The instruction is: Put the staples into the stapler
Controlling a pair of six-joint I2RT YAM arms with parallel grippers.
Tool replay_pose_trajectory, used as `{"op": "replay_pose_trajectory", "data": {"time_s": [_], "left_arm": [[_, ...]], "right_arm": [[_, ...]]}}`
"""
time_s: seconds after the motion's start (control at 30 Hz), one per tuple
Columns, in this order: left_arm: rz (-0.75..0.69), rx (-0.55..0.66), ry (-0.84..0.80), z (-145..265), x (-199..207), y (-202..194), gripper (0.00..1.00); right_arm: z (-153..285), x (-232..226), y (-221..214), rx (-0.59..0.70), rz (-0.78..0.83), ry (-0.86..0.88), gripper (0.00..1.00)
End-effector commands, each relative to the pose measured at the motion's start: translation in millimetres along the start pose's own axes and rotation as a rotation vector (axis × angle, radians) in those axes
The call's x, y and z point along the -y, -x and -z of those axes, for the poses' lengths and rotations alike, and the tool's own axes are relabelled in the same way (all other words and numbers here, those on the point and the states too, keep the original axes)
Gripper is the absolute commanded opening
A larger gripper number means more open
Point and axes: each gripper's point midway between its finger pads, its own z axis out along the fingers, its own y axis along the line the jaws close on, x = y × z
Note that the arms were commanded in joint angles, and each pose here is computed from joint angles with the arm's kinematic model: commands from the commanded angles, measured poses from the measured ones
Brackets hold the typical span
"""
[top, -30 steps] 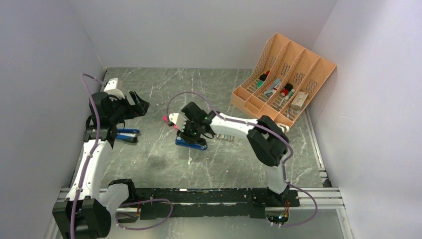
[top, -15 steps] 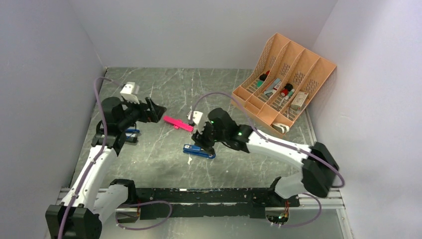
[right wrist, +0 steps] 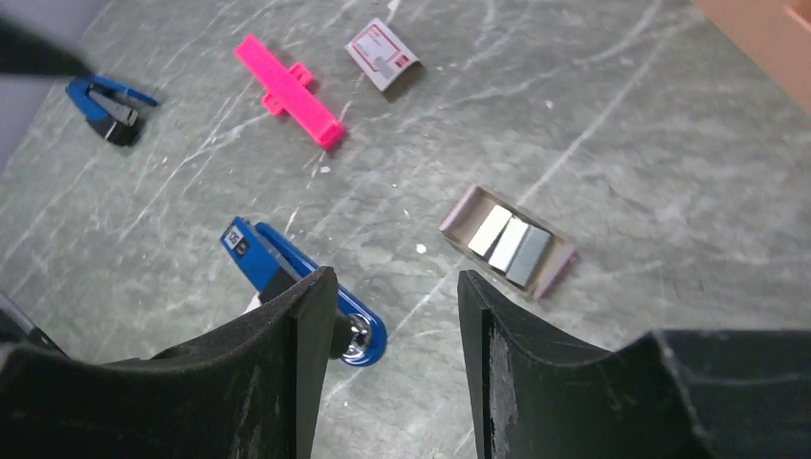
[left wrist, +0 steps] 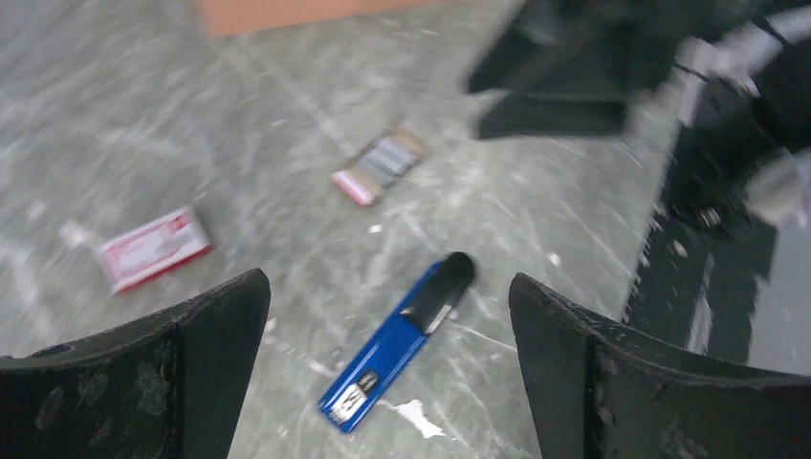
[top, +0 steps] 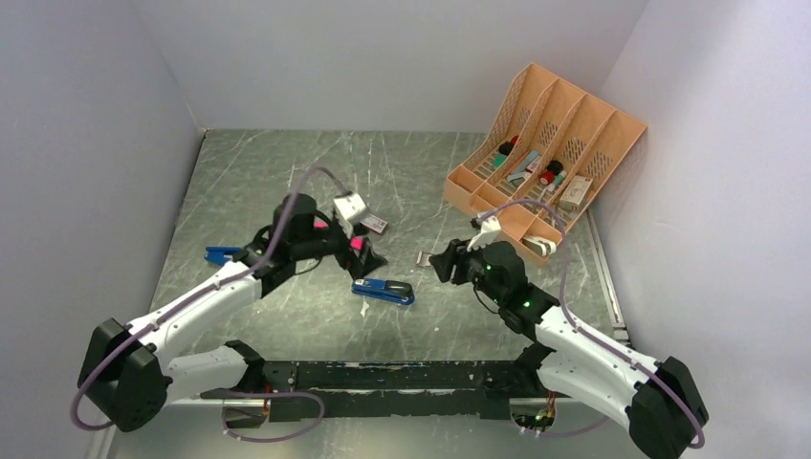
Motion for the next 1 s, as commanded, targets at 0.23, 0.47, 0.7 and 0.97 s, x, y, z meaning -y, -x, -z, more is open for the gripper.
{"op": "replay_pose_trajectory", "data": {"time_s": [0.23, 0.47, 0.7, 0.97], "left_arm": [[-0.543, -0.139, -0.428, -46, 67, -48, 0.99], [-0.596, -0.242, -0.512, -74, 65, -73, 0.93], [-0.590, -0.345, -0.542, -91, 72, -107, 0.86], [-0.573, -0.405, -0.538, -102, 74, -129, 0.71]], "right_arm": [[20, 14, 6, 0.052, -0.123, -0.026, 0.54], [25, 20, -10, 0.029, -0.135, -0.035, 0.54], [26, 23, -18, 0.004, -0.121, -0.044, 0.54], [27, 28, -25, -0.003, -0.127, -0.061, 0.54]]}}
